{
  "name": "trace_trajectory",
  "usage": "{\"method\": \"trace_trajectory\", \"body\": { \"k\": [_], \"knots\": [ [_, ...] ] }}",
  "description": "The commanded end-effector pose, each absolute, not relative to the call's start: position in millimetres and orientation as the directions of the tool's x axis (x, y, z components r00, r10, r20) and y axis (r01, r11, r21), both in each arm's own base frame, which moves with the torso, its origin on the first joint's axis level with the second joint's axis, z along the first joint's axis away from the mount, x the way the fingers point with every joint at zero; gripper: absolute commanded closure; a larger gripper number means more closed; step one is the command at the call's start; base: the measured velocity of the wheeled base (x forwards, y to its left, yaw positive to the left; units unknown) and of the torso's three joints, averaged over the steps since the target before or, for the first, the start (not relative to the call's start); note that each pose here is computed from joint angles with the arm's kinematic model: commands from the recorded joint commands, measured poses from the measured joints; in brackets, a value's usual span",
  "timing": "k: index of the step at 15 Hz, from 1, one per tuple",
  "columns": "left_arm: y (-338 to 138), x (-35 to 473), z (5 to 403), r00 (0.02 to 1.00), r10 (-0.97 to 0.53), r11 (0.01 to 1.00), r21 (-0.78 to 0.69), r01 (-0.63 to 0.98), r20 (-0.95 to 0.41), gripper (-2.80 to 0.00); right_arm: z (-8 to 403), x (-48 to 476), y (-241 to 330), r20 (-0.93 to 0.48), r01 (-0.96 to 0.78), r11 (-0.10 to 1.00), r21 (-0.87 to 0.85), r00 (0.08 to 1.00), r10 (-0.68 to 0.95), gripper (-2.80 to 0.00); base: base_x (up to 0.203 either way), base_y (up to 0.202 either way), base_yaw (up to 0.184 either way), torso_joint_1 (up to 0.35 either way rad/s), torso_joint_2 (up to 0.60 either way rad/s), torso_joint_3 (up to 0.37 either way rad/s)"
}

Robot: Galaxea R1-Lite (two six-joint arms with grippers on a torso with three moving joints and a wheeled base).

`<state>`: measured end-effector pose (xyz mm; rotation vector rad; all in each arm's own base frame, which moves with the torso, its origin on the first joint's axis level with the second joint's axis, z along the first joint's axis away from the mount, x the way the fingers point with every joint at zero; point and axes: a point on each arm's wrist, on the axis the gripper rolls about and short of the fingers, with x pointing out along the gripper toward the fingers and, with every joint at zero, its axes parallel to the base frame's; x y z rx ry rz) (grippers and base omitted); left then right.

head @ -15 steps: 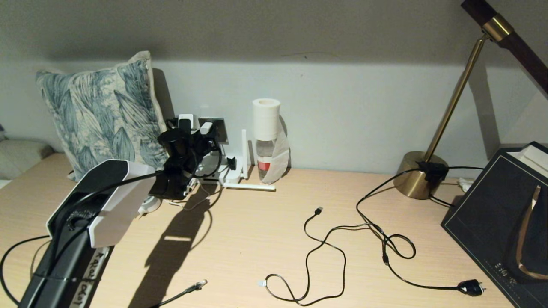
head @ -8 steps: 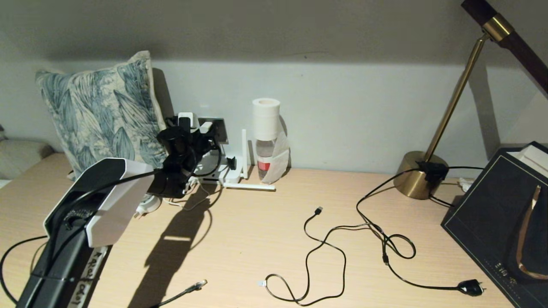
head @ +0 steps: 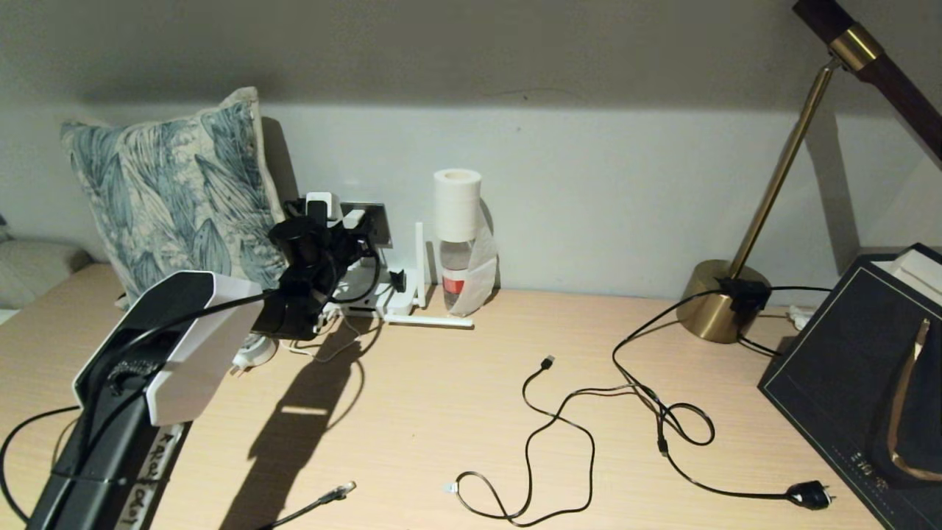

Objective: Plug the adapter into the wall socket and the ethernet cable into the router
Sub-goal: Plug plug into socket

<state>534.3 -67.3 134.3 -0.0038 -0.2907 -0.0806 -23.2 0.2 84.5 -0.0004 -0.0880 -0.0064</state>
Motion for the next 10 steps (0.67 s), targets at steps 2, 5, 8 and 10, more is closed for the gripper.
{"method": "trace_trajectory", "body": {
  "k": [2, 5, 8, 10],
  "knots": [
    [-67.5, 533.6, 136.9, 0.952, -0.085, 0.996, 0.01, 0.086, 0.294, 0.0, 74.8, -20.3, 0.2, 0.052, 0.006, 1.0, 0.0, 0.999, -0.006, 0.0, 0.0, 0.0, 0.0, 0.0, 0.0, 0.0],
    [-65.1, 534.5, 134.5, 0.954, -0.081, 0.997, 0.01, 0.081, 0.29, 0.0, 74.8, -20.3, 0.2, 0.052, 0.006, 1.0, 0.0, 0.999, -0.006, 0.0, 0.0, 0.0, 0.0, 0.0, 0.0, 0.0],
    [-65.1, 534.4, 134.8, 0.953, -0.08, 0.997, 0.01, 0.081, 0.293, 0.0, 74.8, -20.3, 0.2, 0.052, 0.006, 1.0, 0.0, 0.999, -0.006, 0.0, 0.0, 0.0, 0.0, 0.0, 0.0, 0.0],
    [-65.0, 534.1, 136.0, 0.951, -0.08, 0.997, 0.009, 0.081, 0.297, 0.0, 74.8, -20.3, 0.2, 0.052, 0.006, 1.0, 0.0, 0.999, -0.006, 0.0, 0.0, 0.0, 0.0, 0.0, 0.0, 0.0]
  ]
}}
